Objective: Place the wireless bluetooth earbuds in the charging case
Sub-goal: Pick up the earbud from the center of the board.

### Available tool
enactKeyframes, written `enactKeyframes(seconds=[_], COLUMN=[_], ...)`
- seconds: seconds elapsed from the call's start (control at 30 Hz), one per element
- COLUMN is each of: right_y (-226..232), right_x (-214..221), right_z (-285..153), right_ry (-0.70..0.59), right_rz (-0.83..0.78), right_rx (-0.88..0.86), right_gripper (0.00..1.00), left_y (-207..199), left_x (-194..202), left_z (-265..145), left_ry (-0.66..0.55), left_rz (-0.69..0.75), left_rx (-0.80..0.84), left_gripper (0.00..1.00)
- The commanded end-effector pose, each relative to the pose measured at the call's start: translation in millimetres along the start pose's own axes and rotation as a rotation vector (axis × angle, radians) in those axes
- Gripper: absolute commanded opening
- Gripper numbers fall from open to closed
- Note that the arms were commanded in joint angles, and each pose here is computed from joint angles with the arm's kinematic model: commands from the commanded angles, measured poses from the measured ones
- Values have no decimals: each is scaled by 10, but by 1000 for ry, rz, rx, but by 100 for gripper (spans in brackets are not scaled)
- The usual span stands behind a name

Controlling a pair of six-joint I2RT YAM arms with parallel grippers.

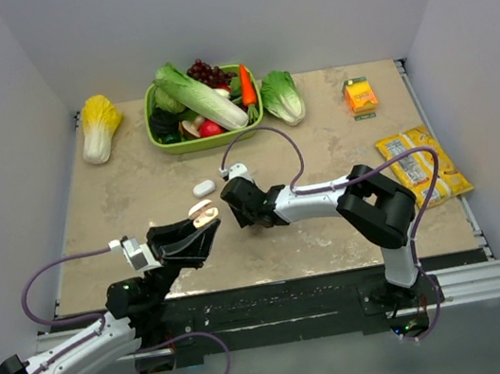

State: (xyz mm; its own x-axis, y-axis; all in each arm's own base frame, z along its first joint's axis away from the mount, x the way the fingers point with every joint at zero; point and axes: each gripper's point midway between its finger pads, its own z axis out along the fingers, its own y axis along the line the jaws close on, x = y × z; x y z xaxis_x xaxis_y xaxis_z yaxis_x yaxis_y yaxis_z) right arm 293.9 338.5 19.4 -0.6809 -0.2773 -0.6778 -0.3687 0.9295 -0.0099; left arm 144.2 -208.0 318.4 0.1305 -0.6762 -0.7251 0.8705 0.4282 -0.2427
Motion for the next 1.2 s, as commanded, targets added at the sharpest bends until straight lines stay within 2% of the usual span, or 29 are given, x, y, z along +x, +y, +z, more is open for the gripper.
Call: enactKeyframes(seconds=[0.0, 0.37, 0.57, 0.63, 0.73, 0.83, 1.17], right_y=[-122, -98, -119, -114, -121, -128, -172], right_x=[443, 499, 528, 537, 534, 535, 549], right_z=[50, 11, 1, -4, -9, -14, -55], right_ry=[129, 147, 152, 153, 153, 156, 161], right_rz=[-48, -40, -43, -43, -37, -42, -51], right_rx=[39, 12, 12, 10, 11, 14, 25], right_gripper=[41, 31, 28, 31, 42, 47, 45], left_y=[11, 8, 5, 5, 2, -1, 1], left_x=[38, 55, 53, 52, 51, 57, 63], left_z=[-89, -83, -75, -71, -67, -68, -76], left_ry=[-6, 0, 1, 1, 2, 3, 5], left_rz=[-11, -15, -14, -14, -14, -17, -18], left_rx=[2, 3, 5, 5, 6, 7, 7], left_gripper=[0, 0, 0, 0, 0, 0, 0])
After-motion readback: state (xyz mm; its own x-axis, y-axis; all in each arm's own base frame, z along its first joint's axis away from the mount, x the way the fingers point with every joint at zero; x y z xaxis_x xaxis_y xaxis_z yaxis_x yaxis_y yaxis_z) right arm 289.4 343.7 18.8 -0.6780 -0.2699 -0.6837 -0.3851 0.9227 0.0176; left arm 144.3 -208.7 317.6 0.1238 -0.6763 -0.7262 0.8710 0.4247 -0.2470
